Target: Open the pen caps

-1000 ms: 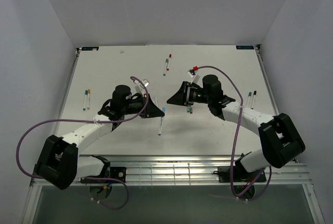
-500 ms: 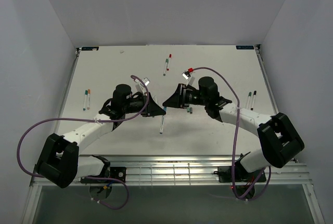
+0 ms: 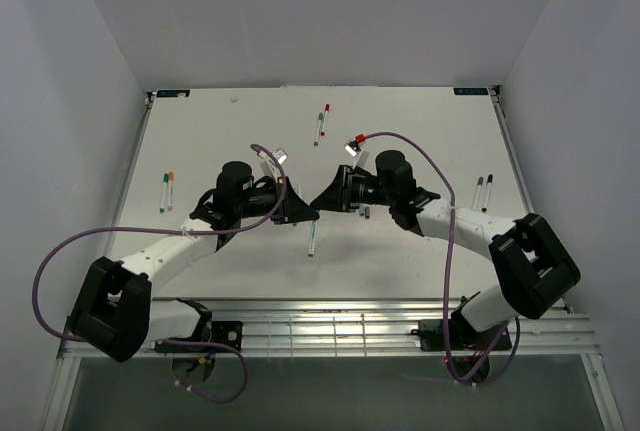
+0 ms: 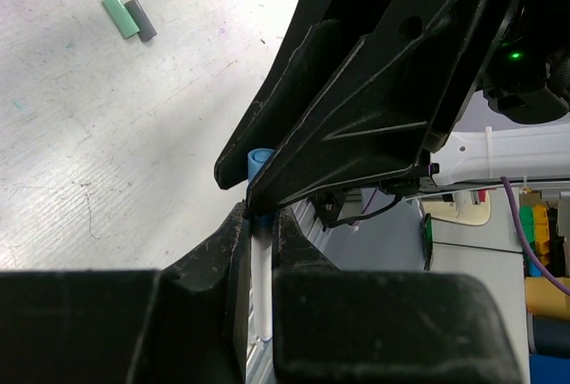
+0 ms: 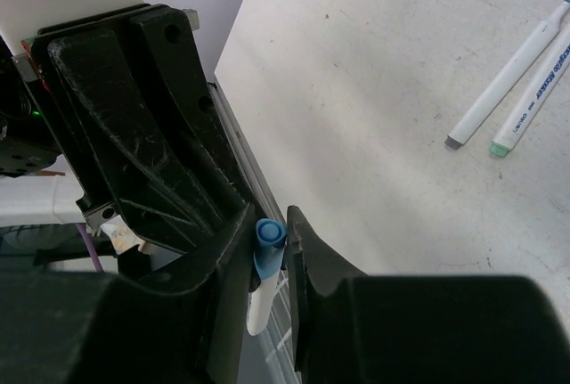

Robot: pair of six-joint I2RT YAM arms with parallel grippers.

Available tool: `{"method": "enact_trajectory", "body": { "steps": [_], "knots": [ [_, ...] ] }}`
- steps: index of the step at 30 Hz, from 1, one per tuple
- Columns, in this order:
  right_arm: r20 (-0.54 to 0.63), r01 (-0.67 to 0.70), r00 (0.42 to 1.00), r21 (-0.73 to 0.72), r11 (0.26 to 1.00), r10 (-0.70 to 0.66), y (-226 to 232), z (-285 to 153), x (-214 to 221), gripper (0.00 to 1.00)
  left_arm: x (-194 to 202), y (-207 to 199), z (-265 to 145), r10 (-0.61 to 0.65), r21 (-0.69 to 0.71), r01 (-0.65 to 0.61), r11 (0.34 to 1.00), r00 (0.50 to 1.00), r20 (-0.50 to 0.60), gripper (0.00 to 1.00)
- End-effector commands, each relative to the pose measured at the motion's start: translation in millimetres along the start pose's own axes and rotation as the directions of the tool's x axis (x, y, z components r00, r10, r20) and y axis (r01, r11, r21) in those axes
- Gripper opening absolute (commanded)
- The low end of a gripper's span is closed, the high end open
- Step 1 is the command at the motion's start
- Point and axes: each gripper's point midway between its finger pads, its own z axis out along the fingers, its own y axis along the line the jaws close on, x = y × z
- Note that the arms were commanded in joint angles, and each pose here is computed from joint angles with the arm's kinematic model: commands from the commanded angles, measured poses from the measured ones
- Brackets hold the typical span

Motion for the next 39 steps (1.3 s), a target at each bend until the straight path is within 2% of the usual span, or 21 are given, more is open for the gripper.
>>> {"method": "enact_trajectory", "body": {
  "steps": [1,2,5,6,7,9,10,12,13,20,27,34,39],
  "knots": [
    [0.013,0.033,0.999,-0.021,0.999,-0.033,5,4,1,0.26,-19,-22,-2,0.064,0.048,-0.066,0.997,0.997,0.05,0.0],
    [0.014,0.033,0.999,-0.02,0.999,-0.033,4,5,1,0.24,-19,-21,-1,0.059,0.046,-0.061,0.997,0.997,0.049,0.0],
    [0.012,0.029,1.0,-0.009,1.0,-0.029,2,4,4,0.08,-19,-21,-1,0.058,0.048,-0.06,0.997,0.997,0.05,0.0],
    [0.021,0.031,0.999,0.005,1.0,-0.031,-1,4,3,0.08,-19,-21,-1,0.057,0.05,-0.059,0.997,0.997,0.047,0.02],
    [0.025,0.033,0.999,0.015,0.999,-0.033,-1,2,3,0.08,-19,-21,-1,0.059,0.05,-0.062,0.997,0.997,0.048,0.22],
    [0.046,0.043,0.998,0.037,0.998,-0.044,-2,-1,-1,0.08,-17,-19,-3,0.06,0.036,-0.062,0.997,0.996,0.062,0.45],
    [0.05,0.04,0.998,0.048,0.998,-0.043,-1,-2,-2,0.08,-16,-18,-5,0.061,0.032,-0.063,0.997,0.996,0.065,0.59],
    [0.069,0.041,0.997,0.075,0.996,-0.047,-3,-4,-7,0.08,-10,-14,-7,0.066,0.023,-0.067,0.997,0.996,0.064,0.68],
    [0.071,0.043,0.996,0.083,0.996,-0.049,-4,-5,-8,0.08,-9,-16,-9,0.073,0.027,-0.075,0.997,0.995,0.067,0.7],
    [0.116,0.015,0.993,0.115,0.993,-0.028,-6,-11,-20,0.08,18,-10,-15,0.052,0.035,-0.053,0.998,0.998,0.021,0.71],
    [0.157,0.011,0.987,0.074,0.997,-0.022,12,-15,-32,0.08,38,-10,-8,0.05,0.043,-0.05,0.998,0.999,-0.021,0.69],
    [0.17,0.007,0.985,0.04,0.999,-0.014,23,-21,-33,0.08,39,-15,-1,0.057,0.066,-0.054,0.996,0.998,-0.034,0.58],
    [0.192,0.009,0.981,0.048,0.999,-0.018,23,-24,-34,0.08,44,-21,3,0.07,0.086,-0.065,0.994,0.996,-0.053,0.43]
  ]
}}
